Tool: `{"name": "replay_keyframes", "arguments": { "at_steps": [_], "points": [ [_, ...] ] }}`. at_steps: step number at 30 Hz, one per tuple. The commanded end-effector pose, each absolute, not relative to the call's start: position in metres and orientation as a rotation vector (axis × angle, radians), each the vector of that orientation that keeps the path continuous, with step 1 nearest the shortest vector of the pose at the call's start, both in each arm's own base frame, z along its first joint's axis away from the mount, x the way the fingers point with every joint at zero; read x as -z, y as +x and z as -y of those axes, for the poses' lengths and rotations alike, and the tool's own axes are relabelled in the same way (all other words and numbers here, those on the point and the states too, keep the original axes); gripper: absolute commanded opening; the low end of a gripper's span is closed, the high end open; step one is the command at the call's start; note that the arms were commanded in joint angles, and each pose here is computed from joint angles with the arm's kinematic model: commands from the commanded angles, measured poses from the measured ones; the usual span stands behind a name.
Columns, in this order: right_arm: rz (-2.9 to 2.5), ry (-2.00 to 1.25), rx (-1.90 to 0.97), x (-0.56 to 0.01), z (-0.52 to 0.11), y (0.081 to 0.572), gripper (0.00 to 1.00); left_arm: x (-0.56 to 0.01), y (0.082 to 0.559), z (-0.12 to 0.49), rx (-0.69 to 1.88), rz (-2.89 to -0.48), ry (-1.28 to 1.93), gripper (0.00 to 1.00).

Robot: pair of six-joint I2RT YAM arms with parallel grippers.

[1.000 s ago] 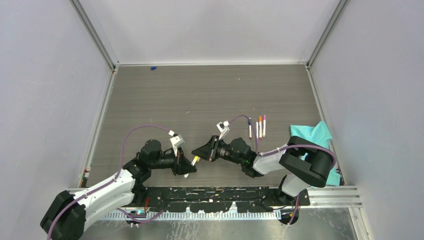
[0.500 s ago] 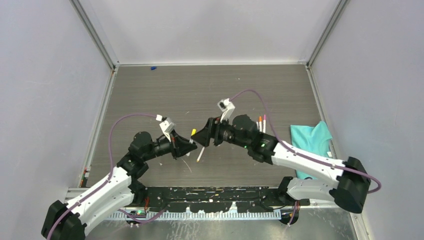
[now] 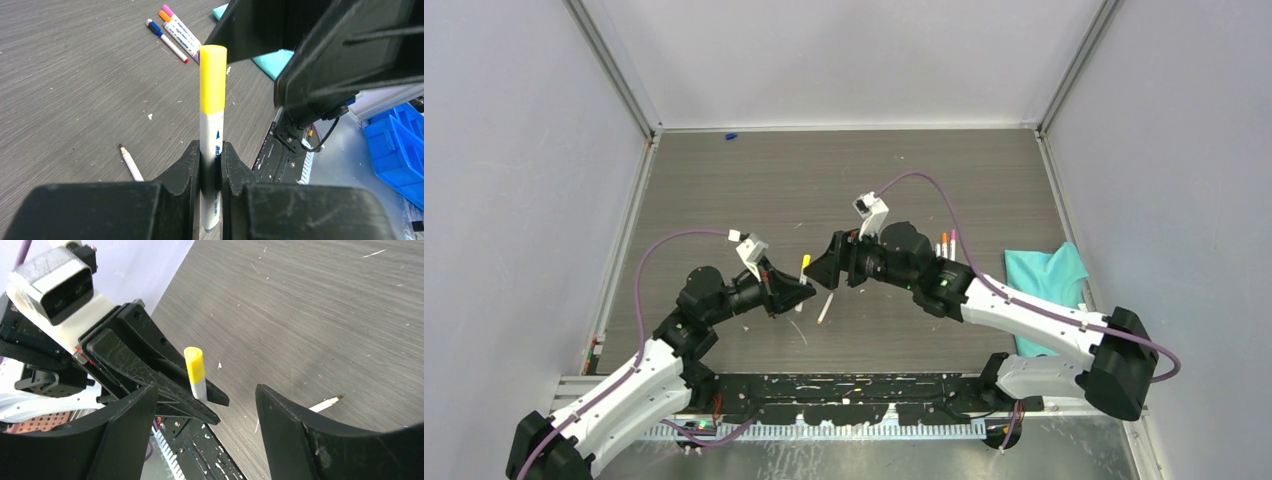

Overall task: Insert the pens into the pen caps
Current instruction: Place the pen at the center of the board.

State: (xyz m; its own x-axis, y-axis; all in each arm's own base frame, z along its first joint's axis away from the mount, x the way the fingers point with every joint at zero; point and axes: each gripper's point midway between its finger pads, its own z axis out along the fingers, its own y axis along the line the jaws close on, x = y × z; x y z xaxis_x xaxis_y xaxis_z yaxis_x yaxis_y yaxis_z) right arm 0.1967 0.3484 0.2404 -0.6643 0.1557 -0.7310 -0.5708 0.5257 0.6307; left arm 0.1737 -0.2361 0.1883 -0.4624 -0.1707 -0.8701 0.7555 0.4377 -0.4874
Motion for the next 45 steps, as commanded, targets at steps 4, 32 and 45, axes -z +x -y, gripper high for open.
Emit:
{"name": "replay_keyframes", "arguments": {
  "at_steps": [4,32,45],
  "points": [
    [-1.884,-0.368,-1.294,-0.266,-0.375,0.192,0.71,-0.219,0.173,0.24,1.247,-1.622,0.499,0.01],
    [-2.238,-0.221,-0.673,-0.191,-0.243,0.282,0.01,-0.25,0.221,0.169,0.742,-1.863,0.156,0.99],
    [-2.522,-0.211,-0.334,-0.105,-0.176,0.319,0.01,-0.255,0.34,0.101,0.476,-2.01,-0.212,0.98]
  ]
}}
